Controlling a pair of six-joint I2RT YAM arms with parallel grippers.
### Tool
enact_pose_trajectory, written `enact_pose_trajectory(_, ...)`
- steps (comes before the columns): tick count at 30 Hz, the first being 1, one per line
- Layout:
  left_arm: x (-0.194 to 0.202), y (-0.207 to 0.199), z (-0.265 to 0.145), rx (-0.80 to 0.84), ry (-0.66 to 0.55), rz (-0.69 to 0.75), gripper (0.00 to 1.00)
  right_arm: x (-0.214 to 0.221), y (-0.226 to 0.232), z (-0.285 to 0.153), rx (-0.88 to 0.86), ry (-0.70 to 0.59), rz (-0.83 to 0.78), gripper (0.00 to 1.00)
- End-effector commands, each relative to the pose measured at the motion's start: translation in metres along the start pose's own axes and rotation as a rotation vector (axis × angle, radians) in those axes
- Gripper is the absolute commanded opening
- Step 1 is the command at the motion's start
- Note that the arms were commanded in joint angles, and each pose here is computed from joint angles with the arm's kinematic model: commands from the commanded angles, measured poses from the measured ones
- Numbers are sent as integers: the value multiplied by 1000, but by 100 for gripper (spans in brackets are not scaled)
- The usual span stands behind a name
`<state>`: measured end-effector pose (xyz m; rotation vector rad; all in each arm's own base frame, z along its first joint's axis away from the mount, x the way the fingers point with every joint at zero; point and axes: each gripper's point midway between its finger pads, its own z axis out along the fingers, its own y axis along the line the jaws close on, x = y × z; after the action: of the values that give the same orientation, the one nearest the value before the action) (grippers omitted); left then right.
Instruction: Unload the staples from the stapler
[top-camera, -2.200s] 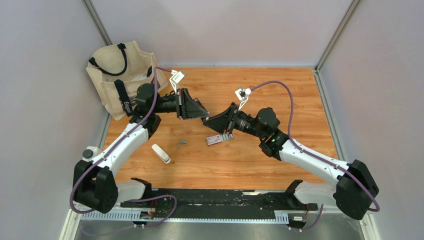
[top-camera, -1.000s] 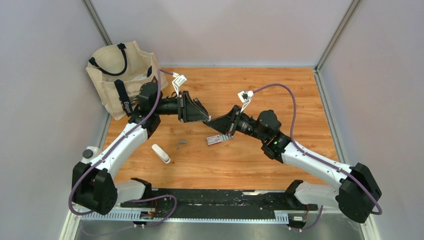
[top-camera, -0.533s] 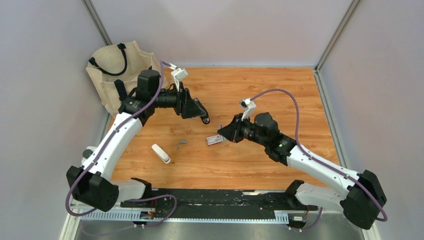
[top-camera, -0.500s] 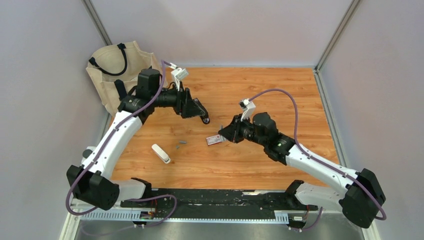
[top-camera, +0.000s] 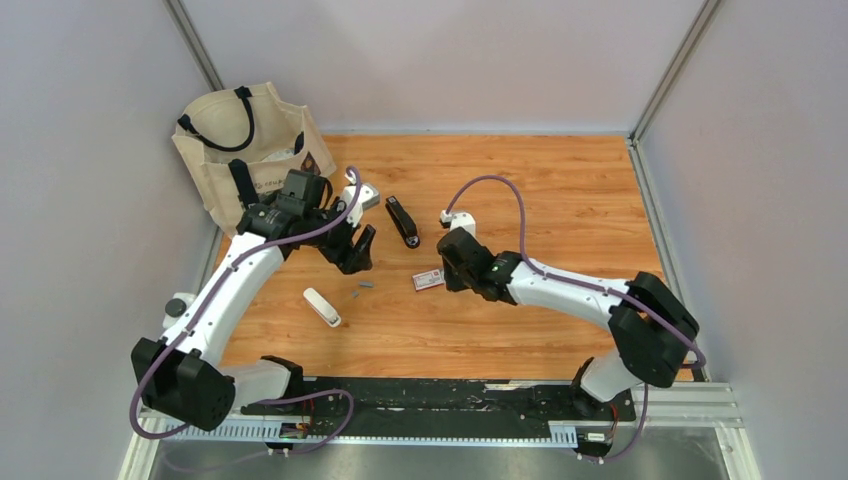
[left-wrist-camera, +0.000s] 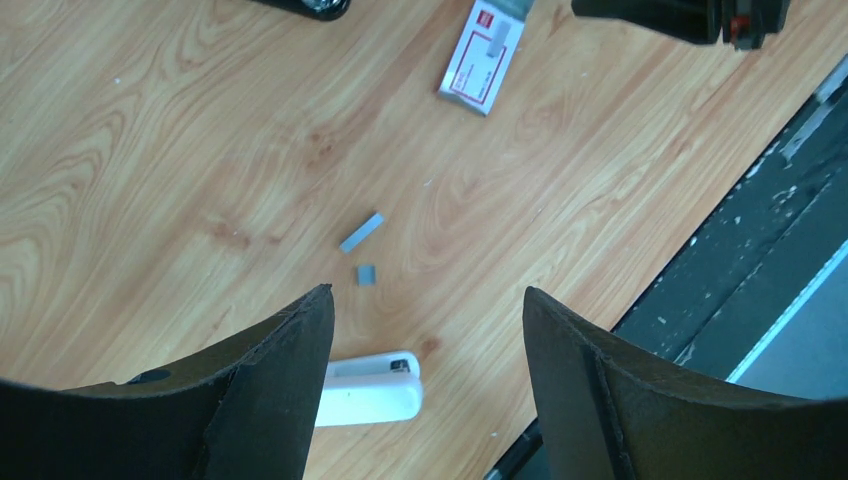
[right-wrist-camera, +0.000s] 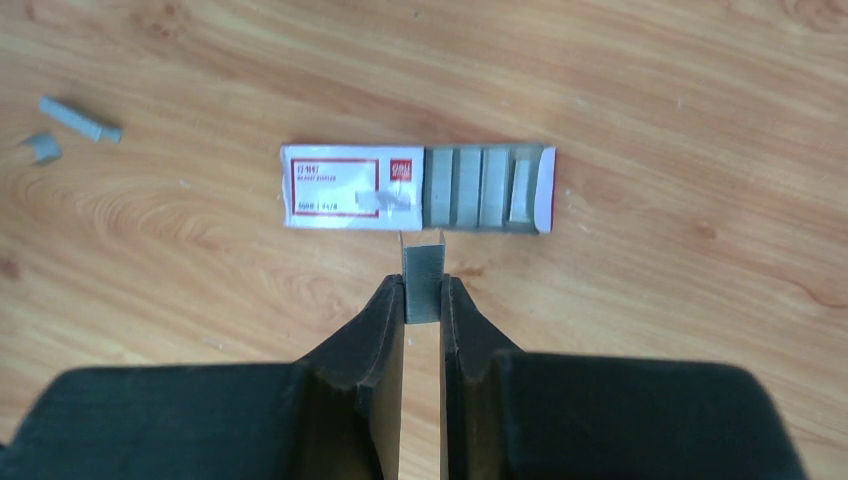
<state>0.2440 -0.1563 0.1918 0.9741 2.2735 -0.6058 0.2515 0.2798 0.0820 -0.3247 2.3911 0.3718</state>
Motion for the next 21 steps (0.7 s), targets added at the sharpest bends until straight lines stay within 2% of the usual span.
enact_pose_trajectory(1, 17, 6, -7, -37, 54, 79, 77, -27, -5, 8, 116, -54, -33, 0)
enact_pose_trajectory(13, 19, 4, -10, -43, 42, 88, 77, -15, 3, 35, 140, 73, -111, 0)
enact_pose_trajectory(21, 19, 5, -12, -51, 38, 99, 77, -11, 3, 41, 126, 109, -109, 0)
